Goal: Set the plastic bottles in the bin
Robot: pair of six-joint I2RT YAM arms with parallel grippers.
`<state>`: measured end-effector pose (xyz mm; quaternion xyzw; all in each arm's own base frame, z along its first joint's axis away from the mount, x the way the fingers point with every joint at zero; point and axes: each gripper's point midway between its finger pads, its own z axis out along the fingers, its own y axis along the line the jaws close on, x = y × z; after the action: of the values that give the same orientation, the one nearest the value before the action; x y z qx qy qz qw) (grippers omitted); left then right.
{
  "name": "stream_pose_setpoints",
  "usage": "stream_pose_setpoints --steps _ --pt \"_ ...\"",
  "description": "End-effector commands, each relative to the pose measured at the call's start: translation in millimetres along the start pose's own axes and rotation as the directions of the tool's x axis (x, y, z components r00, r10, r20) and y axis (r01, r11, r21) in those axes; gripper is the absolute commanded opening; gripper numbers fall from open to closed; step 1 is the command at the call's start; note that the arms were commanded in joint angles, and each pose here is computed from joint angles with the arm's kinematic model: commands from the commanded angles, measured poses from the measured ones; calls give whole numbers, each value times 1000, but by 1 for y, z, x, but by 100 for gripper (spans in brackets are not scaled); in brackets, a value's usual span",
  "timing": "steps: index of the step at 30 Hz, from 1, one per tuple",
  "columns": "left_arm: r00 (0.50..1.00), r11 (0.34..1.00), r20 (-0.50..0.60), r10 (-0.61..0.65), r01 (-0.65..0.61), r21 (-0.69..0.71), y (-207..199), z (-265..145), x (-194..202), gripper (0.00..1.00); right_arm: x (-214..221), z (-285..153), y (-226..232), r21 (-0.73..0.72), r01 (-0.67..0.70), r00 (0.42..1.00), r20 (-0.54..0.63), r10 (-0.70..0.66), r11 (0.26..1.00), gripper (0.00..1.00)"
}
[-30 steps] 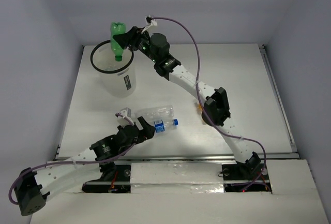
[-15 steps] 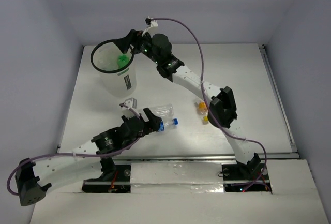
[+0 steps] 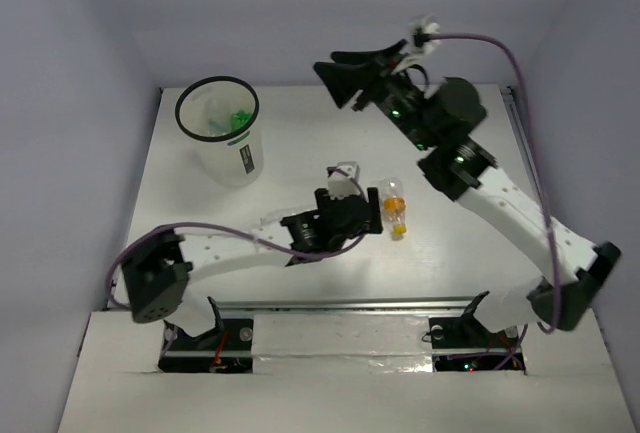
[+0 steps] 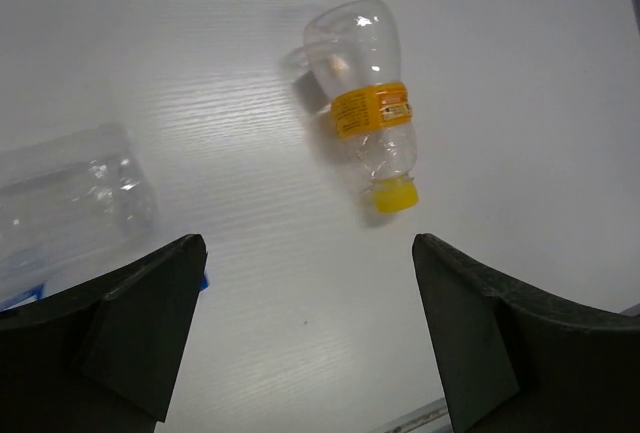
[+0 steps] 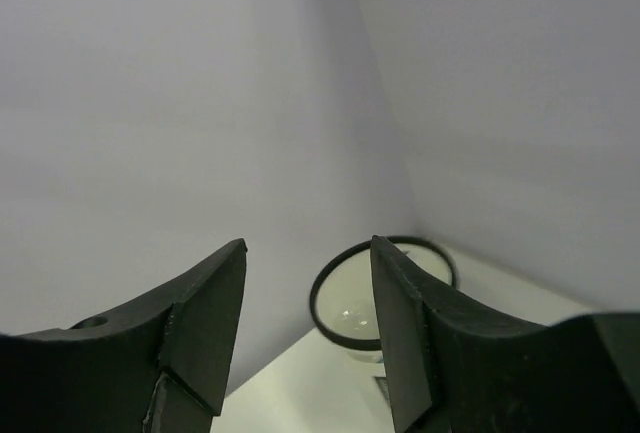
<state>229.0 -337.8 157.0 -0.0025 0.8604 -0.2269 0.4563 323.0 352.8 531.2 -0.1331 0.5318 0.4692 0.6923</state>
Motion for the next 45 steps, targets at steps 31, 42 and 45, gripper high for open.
stream_pose_setpoints --steps 31,42,45 --pt "988 988 -74 135 -140 -66 -60 186 2 49 -31 -179 -27 221 94 996 -22 -92 971 82" --pt "973 989 229 21 -54 139 -83 86 -179 48 -5 -261 30 -24 -69 992 -105 66 997 60" --pt "942 991 333 -30 -16 135 -59 54 -239 47 27 -270 21 10 -84 976 -199 85 996 51"
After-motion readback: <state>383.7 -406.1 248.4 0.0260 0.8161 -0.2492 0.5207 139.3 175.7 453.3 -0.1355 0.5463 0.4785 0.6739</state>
